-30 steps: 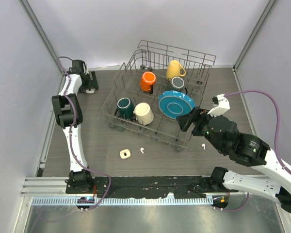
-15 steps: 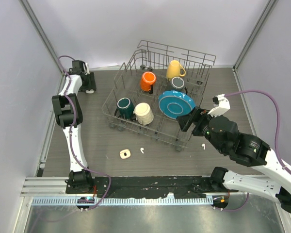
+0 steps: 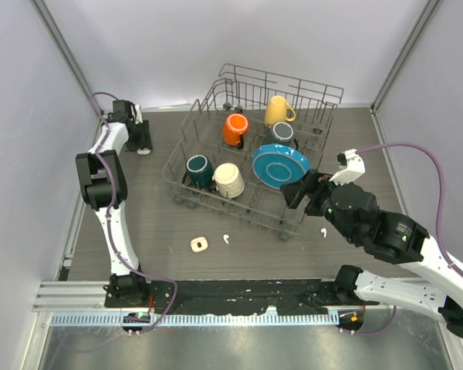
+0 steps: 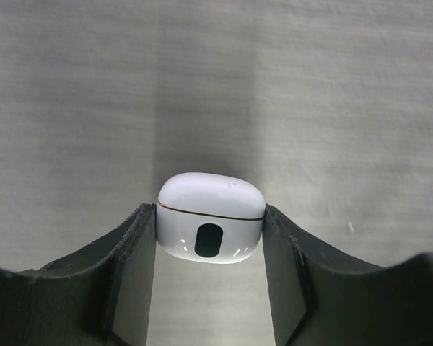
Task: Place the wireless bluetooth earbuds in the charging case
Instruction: Pick up the charging case at the center of the board.
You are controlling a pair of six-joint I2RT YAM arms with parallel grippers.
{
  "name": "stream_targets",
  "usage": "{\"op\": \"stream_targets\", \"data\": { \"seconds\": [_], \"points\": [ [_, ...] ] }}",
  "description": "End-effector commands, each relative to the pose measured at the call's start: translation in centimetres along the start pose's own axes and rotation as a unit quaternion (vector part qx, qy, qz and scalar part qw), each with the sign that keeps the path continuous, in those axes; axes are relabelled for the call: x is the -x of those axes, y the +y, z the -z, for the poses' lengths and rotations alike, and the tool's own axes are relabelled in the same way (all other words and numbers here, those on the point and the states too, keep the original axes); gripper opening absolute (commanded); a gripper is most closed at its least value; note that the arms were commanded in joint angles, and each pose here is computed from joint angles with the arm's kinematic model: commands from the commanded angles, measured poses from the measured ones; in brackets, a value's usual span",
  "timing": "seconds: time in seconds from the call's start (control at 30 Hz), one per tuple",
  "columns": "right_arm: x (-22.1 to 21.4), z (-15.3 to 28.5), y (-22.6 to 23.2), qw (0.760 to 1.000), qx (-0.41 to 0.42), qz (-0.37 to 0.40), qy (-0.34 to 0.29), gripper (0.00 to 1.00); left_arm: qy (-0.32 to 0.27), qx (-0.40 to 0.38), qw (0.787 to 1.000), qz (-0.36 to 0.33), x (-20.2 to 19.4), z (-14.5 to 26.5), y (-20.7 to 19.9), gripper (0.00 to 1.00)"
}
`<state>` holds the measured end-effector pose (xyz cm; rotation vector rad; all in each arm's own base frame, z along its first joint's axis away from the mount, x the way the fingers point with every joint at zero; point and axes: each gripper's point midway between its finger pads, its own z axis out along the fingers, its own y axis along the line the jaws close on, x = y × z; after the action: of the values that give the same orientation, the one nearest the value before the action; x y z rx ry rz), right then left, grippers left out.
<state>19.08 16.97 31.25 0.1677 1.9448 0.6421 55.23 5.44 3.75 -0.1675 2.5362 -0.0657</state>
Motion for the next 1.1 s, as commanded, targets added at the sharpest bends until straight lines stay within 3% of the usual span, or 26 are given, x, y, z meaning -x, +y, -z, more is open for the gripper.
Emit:
{"op": "stream_targets", "data": {
  "seconds": [0.0,0.13,0.33,0.47,0.53,0.6,0.73,0.93,1.07],
  "points": [
    [1.5,0.4,0.6,0.999,0.011,-0.024,-0.026,0.82,-0.094,-0.032,0.995,0.006,4.7,9.7,-2.2,0.13],
    [1.6,0.7,0.9,0.999,0.020,-0.036,-0.027,0.82,-0.139,-0.052,0.989,0.017,5.4,17.3,-3.6,0.10],
    [1.3,1.3,0.8,0.997,0.038,-0.060,-0.027,0.82,-0.170,-0.089,0.981,0.022,3.3,25.2,-5.4,0.09],
    [1.1,1.5,0.8,0.996,0.045,-0.075,-0.027,0.82,-0.202,-0.175,0.964,0.011,1.3,30.7,-8.7,0.07],
    [1.2,1.6,1.0,0.995,0.052,-0.085,-0.027,0.82,-0.233,-0.262,0.936,-0.028,0.2,34.8,-12.2,0.09],
    [1.2,1.7,1.4,0.994,0.059,-0.089,-0.023,0.82,-0.260,-0.333,0.903,-0.077,-1.9,38.1,-15.0,0.04],
    [0.7,1.4,2.2,0.995,0.065,-0.079,-0.003,0.82,-0.287,-0.420,0.841,-0.185,-6.6,42.0,-20.3,0.00],
    [1.2,1.3,4.5,0.994,0.084,-0.060,0.022,0.81,-0.343,-0.479,0.743,-0.319,-12.0,46.6,-23.9,0.00],
    [1.0,1.4,6.0,0.992,0.106,-0.060,0.042,0.81,-0.357,-0.496,0.712,-0.346,-14.2,47.4,-24.9,0.00]
  ]
}}
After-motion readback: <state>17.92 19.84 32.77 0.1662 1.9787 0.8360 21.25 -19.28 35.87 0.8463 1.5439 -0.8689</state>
